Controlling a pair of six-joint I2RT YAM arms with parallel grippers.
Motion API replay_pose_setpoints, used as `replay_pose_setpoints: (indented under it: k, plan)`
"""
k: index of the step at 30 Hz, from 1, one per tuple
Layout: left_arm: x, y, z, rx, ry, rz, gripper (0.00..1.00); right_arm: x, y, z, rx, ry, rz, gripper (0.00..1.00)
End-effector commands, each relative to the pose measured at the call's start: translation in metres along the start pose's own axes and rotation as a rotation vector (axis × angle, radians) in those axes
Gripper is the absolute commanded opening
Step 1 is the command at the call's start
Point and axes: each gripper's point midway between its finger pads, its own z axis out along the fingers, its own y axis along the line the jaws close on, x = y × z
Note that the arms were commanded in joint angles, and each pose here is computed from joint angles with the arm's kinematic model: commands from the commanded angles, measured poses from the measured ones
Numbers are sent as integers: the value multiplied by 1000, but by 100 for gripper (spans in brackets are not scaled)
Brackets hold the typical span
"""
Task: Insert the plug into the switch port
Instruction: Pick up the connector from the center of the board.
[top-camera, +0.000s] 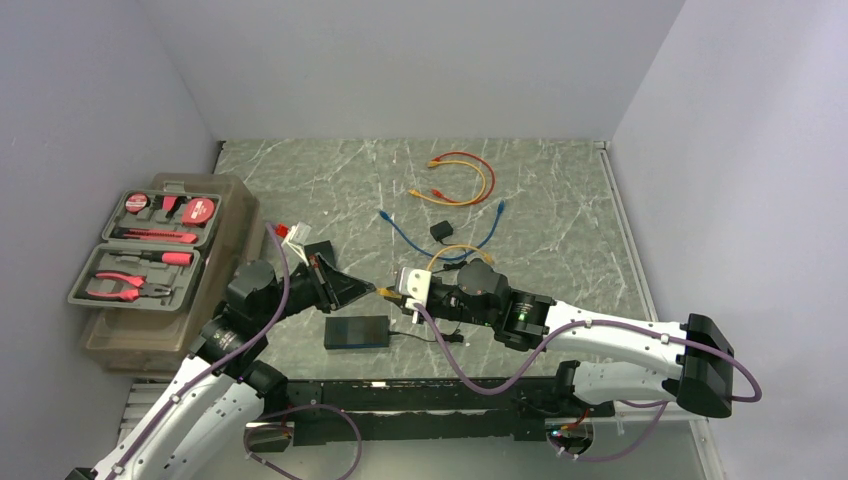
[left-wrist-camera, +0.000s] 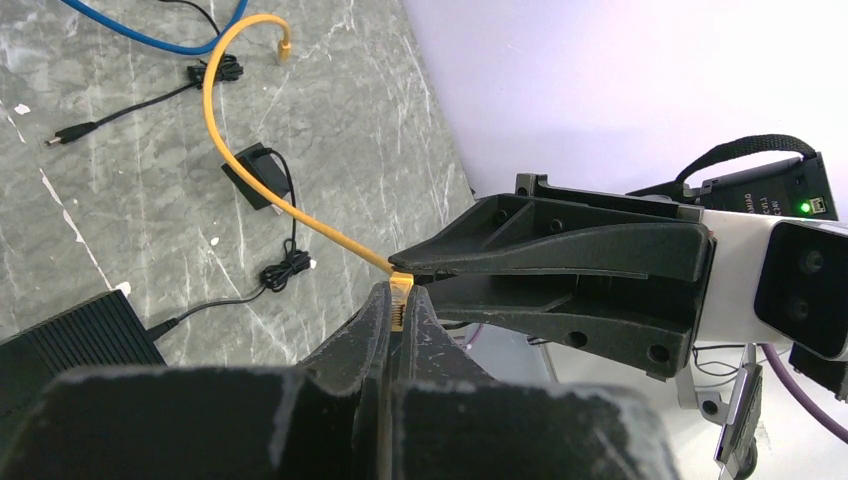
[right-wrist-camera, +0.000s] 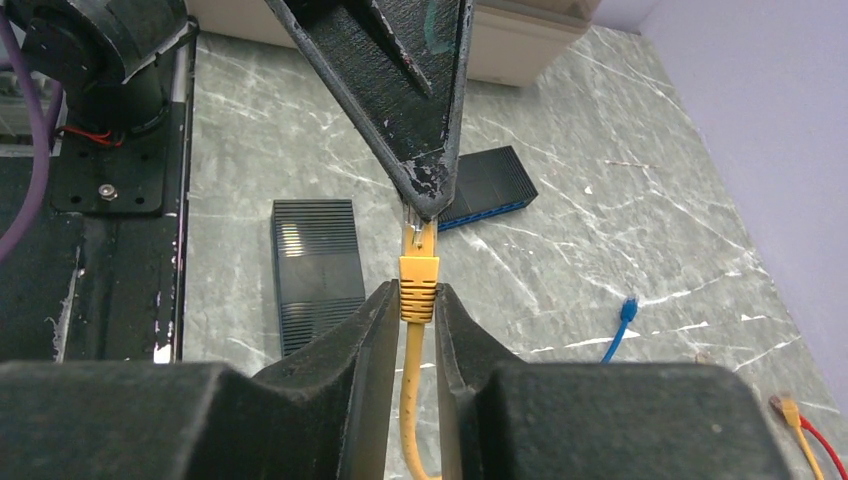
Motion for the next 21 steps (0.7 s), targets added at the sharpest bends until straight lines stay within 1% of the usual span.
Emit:
replay_pose_setpoints:
  k: [1,3,10,11,13,18,19,20,21]
  plan:
    - [-9,-13,-1,50,-35,19,0,-13,-5,2,22,-44,-12,20]
    - [-9,-14,-1,52,-35,18,0,-13,-4,2,19,-44,-13,16]
    - [-11,-19,-2,65,-36,21,0,-13,-3,4,11,-41,-17,9]
    - [-11,-20,-2,69,-35,22,0,-13,-3,4,11,-39,-18,7]
    - [-11,-20,-2,72,-32,20,0,-14,-3,4,8,-39,-21,0]
    - [-9,-20,0,81,-22,20,0,-12,-3,5,9,-28,-22,0]
    - [-9,-19,0,79,-22,22,8,-12,-3,4,13,-28,-21,0]
    - [-9,-19,0,76,-25,24,21,-13,-4,4,15,-28,-19,0]
    - [-10,-18,-1,70,-30,27,29,-12,-4,3,17,-25,-17,0]
